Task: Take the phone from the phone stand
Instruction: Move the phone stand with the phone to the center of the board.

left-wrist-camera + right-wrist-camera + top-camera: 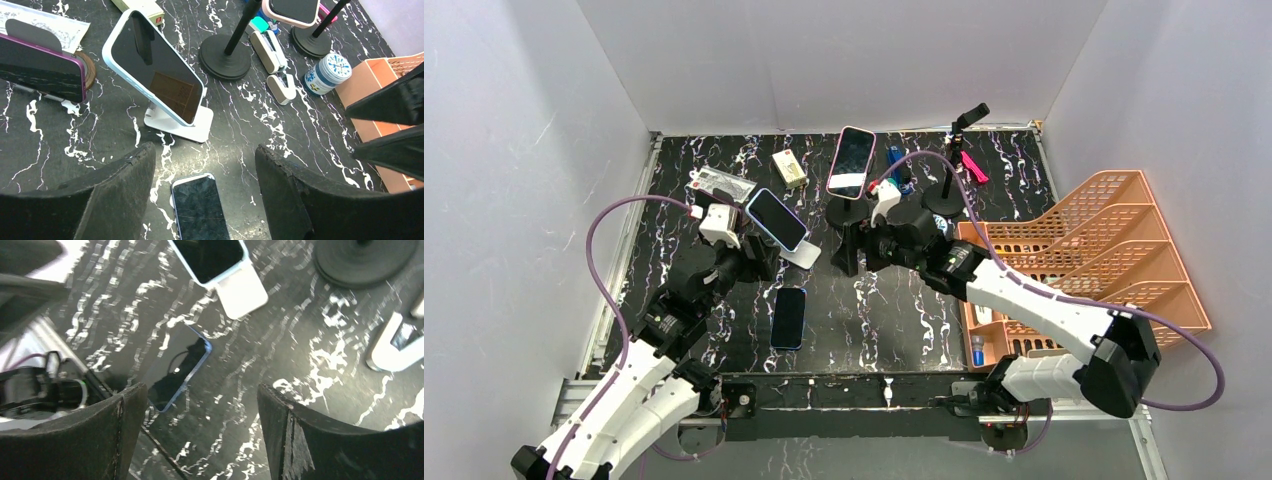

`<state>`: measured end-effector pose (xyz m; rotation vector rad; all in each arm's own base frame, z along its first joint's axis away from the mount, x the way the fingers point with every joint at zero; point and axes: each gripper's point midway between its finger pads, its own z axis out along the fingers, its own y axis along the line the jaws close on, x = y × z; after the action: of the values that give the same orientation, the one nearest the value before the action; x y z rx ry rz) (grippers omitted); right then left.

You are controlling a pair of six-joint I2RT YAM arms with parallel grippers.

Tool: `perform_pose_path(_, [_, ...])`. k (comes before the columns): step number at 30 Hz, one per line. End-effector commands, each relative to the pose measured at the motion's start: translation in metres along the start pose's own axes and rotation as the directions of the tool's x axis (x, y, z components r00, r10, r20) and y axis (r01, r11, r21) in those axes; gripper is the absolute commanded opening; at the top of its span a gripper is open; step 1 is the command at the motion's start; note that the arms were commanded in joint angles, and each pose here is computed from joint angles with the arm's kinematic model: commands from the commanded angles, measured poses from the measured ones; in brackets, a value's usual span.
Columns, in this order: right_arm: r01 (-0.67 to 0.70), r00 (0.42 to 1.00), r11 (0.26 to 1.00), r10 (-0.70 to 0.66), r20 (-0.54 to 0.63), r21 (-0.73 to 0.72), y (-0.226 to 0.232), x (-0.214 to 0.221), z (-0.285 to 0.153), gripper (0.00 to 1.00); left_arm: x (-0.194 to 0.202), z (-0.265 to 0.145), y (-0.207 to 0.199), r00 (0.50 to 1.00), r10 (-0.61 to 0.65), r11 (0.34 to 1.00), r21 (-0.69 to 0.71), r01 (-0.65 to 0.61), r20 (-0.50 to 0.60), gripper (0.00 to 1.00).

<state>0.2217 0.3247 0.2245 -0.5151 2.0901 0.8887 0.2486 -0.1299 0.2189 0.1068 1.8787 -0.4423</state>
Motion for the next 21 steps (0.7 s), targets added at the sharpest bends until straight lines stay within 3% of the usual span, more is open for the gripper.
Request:
perform_pose_path(1, [-0.063, 0.988, 0.997, 0.056, 0.143, 0.045, -0.016, -0.014, 0.007, 0.89, -0.003, 0.001, 0.008, 1.0, 0.008, 0.999, -0.043, -0.007, 0.029, 0.7])
perform_pose_path(9, [-0.137, 0.978, 0.979, 0.11, 0.176, 0.149, -0.051, 0.017, 0.005, 0.94, -0.042, 0.031, -0.024, 0.993, -0.046, 0.997, 0.066, 0.039, 0.113, 0.79])
perform_pose_path(17, [-0.059, 0.981, 0.994, 0.04, 0.189, 0.094, -0.044, 0.022, -0.021, 0.94, -0.082, 0.093, -0.085, 1.0, -0.006, 0.963, 0.27, -0.001, 0.026, 0.8])
perform_pose_path(21, [-0.04, 0.975, 0.994, 0.017, 0.222, 0.1, -0.046, 0.018, -0.038, 0.94, -0.1, 0.124, -0.089, 0.994, -0.11, 0.936, 0.336, 0.102, 0.005, 0.8])
